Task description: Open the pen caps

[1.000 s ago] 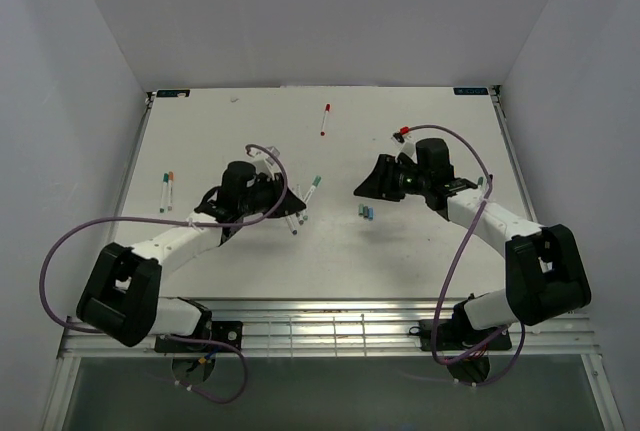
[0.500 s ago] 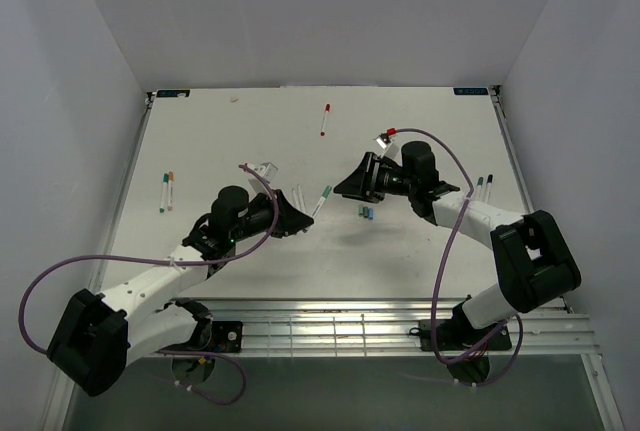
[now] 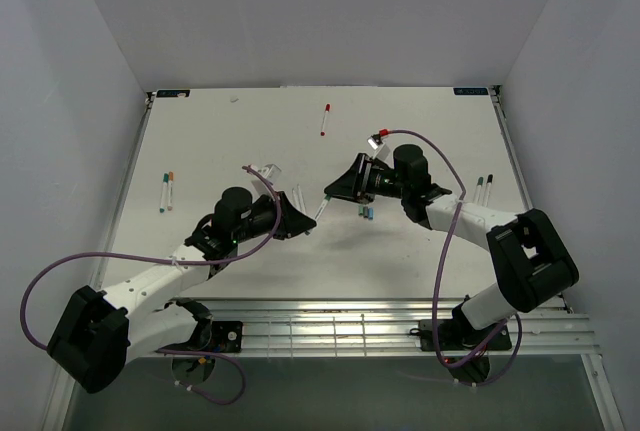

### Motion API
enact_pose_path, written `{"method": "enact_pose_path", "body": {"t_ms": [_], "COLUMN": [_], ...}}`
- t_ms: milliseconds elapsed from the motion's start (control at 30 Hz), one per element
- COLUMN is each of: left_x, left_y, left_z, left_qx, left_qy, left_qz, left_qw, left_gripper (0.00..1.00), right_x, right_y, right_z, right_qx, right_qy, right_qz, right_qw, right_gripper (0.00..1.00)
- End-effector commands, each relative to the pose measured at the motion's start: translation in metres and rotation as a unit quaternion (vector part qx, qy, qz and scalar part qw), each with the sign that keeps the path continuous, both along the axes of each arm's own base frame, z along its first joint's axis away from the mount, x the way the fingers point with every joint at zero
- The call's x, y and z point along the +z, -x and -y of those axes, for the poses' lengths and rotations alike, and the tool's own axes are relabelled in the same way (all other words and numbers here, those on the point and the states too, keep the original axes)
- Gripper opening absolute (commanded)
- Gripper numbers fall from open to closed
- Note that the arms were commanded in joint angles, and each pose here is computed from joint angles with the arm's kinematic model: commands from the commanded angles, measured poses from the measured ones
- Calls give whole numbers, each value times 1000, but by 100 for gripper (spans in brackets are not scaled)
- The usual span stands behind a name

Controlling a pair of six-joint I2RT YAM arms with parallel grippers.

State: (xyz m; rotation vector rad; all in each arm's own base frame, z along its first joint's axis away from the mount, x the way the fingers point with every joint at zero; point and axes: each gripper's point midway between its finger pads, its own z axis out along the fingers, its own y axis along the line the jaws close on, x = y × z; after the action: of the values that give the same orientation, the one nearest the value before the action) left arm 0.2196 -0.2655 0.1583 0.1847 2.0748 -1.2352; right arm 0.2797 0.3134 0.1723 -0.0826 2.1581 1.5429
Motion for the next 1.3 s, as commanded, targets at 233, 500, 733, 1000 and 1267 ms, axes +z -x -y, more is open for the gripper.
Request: {"method": "enact_pose_path", "body": {"t_ms": [233,500,733,1000,1267], "left_x": [19,13,7,7,4], "left_y": [-3,-2,0,4,11], "left_z": [5,7,9,19,25], "left_qx": [-2,-15,-25,-59,-85], "left_qy": [14,5,-2,9,19], "left_qz": [27,27,24,14,0], "left_qw": [1000,1000,999,998,996], "left_gripper": [0,41,52,38,0], "right_x": [10,15,19,16,11], "right_y": [0,7,13,17,11], "right_z": [-19,-21,-22,-29,-34], "right_qx": [15,26,37,48,41], "right_qy": [-35,-58,-73,-78,-59], "right_qz": [6,-1,-1,-6,24], "right_qw": [999,998,997,996,997], "right_gripper": [25,8,8,8,8]}}
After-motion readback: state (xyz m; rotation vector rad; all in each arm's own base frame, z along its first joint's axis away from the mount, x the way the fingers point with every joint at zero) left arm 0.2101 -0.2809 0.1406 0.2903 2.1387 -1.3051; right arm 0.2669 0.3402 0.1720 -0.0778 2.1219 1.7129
